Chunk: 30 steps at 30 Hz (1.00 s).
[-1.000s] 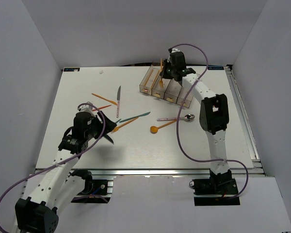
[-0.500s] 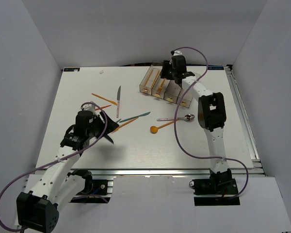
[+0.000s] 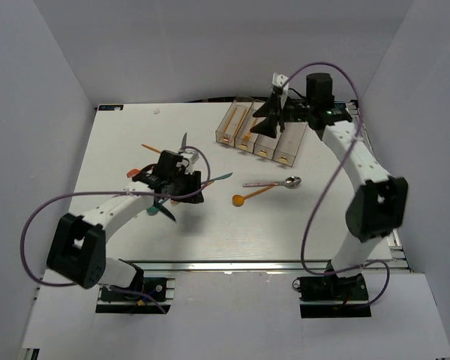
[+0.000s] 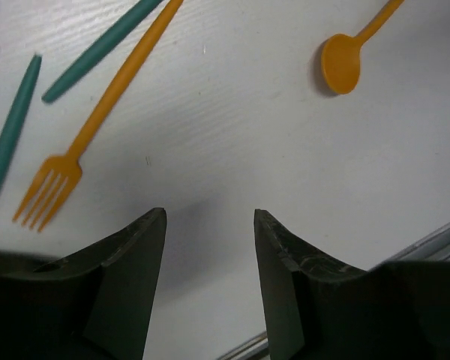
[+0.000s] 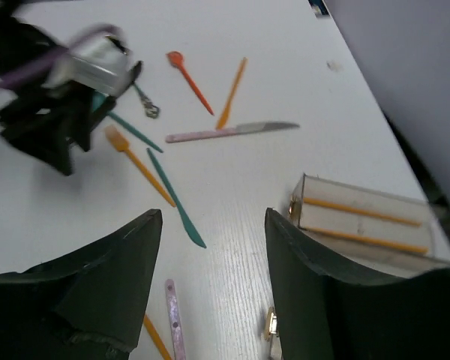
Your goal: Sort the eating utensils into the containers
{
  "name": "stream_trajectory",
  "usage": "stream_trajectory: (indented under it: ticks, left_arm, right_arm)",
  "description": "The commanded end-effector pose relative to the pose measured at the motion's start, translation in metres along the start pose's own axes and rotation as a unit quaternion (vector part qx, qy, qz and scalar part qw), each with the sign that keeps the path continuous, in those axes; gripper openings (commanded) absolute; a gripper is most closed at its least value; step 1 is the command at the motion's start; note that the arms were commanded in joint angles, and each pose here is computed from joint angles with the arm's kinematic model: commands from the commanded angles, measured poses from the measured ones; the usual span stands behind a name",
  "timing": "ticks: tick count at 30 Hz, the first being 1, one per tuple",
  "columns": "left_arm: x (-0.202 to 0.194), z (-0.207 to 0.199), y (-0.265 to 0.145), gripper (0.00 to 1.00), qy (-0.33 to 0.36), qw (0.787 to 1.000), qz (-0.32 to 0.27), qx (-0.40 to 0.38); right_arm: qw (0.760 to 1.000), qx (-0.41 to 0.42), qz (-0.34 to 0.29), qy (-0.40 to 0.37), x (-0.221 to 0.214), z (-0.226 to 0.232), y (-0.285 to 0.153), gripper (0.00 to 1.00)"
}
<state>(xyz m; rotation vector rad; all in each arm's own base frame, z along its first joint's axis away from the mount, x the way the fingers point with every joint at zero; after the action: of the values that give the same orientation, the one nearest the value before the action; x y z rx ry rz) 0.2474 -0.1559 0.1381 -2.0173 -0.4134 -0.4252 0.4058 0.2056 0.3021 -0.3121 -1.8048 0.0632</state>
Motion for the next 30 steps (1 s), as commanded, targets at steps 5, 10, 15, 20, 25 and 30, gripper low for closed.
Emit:
stream_trajectory:
  ticks: [5, 10, 15, 20, 25, 30]
  left_arm:
    - [0.033, 0.016, 0.033, 0.61, 0.192, 0.979, 0.032, 0.064]
    - [0.045, 0.024, 0.053, 0.60, 0.230, 0.968, 0.048, 0.091]
    - [0.044, 0.032, 0.068, 0.58, 0.242, 0.962, 0.070, 0.102]
    - [0.039, 0.042, 0.075, 0.55, 0.244, 0.959, 0.087, 0.113]
    - [0.031, 0.047, 0.083, 0.47, 0.240, 0.960, 0.104, 0.105]
    - [0.028, 0.041, 0.081, 0.28, 0.216, 0.967, 0.103, 0.084]
  right_arm:
    - [0.991, 0.084, 0.011, -0.099, -0.002, 0.098, -0.043, 0.66]
    - [0.993, 0.068, 0.033, -0.086, -0.015, 0.119, -0.063, 0.66]
    - [0.996, 0.045, 0.040, -0.068, -0.021, 0.121, -0.078, 0.66]
    - [0.997, 0.030, 0.041, -0.062, -0.022, 0.116, -0.084, 0.66]
    - [0.997, 0.029, 0.039, -0.057, -0.022, 0.118, -0.085, 0.66]
    - [0.997, 0.024, 0.041, -0.060, -0.021, 0.117, -0.087, 0.66]
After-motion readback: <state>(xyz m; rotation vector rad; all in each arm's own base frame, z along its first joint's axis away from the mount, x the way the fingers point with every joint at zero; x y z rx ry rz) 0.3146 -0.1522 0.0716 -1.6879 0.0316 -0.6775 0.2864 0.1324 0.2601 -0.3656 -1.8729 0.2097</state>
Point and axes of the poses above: each gripper's point midway between its finger pads, its own y axis out along the fingers, its own z axis along the line the jaws close on, x = y × z, the point moved 6 cm from there along -y, back along the fingers, and after that the axes turned 12 degrees about -y, right-handed, at the moved point
